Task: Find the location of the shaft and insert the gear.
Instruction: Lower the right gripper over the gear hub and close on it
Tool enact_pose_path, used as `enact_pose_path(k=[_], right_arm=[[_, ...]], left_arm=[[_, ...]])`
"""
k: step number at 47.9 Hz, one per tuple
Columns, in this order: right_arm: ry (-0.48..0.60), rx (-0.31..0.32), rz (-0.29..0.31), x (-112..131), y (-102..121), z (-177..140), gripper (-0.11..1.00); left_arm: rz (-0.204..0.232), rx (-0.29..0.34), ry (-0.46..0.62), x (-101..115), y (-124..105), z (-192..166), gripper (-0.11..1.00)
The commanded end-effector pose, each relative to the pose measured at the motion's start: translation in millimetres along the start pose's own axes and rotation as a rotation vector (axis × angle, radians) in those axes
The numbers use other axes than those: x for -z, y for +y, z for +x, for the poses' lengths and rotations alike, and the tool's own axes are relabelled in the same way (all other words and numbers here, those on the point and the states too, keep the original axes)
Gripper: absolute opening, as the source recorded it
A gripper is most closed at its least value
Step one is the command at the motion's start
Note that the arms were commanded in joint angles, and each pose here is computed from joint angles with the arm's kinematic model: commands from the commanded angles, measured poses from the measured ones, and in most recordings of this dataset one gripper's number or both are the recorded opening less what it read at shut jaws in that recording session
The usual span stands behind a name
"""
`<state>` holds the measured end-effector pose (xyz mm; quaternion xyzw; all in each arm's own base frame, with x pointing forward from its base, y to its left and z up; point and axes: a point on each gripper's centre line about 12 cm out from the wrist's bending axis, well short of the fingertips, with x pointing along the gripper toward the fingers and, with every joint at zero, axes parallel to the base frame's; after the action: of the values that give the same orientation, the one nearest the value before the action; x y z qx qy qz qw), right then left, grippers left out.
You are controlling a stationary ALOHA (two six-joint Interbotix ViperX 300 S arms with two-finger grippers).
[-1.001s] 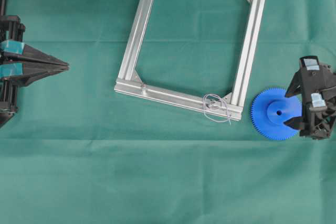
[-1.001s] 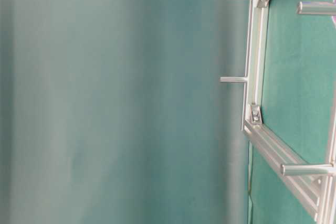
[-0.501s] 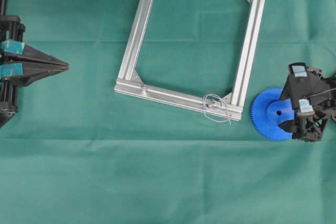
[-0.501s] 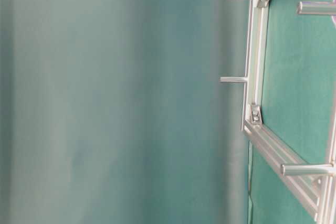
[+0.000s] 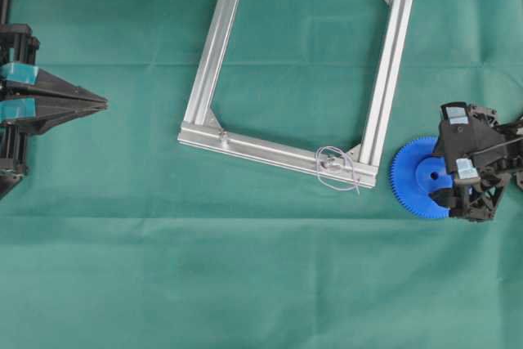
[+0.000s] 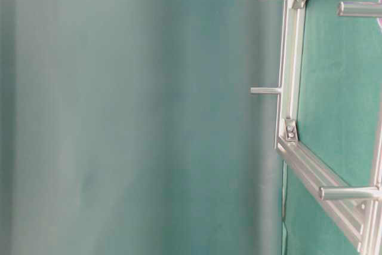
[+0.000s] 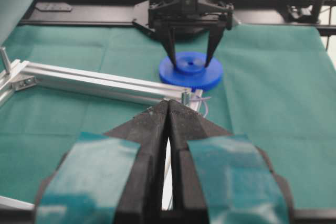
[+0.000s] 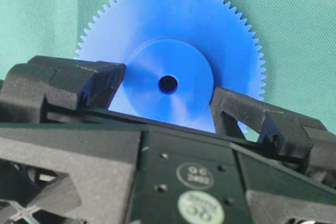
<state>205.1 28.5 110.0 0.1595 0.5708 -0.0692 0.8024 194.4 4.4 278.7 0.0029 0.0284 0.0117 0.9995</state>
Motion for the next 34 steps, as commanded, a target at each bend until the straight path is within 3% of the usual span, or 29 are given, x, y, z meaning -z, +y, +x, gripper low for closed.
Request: enact_pose_path(k=[1,21,34], right_arm=[[-0.012,-0.008,0.001,-5.1,3.3,-0.3,0.90],[0.023,0.009,0.004,-3.0,2.2,5.4,0.90],[0.071,0.037,0.038,2.1,-0.5,7.8,0.90]], left_arm=[[-0.003,-0.002,-0.021,-9.7,0.4,2.5,0.01],[-0.003,-0.003,-0.018,-8.8,0.7,2.4,0.01],[-0.003,-0.002,-0.020,-9.0,0.4,2.4,0.01]])
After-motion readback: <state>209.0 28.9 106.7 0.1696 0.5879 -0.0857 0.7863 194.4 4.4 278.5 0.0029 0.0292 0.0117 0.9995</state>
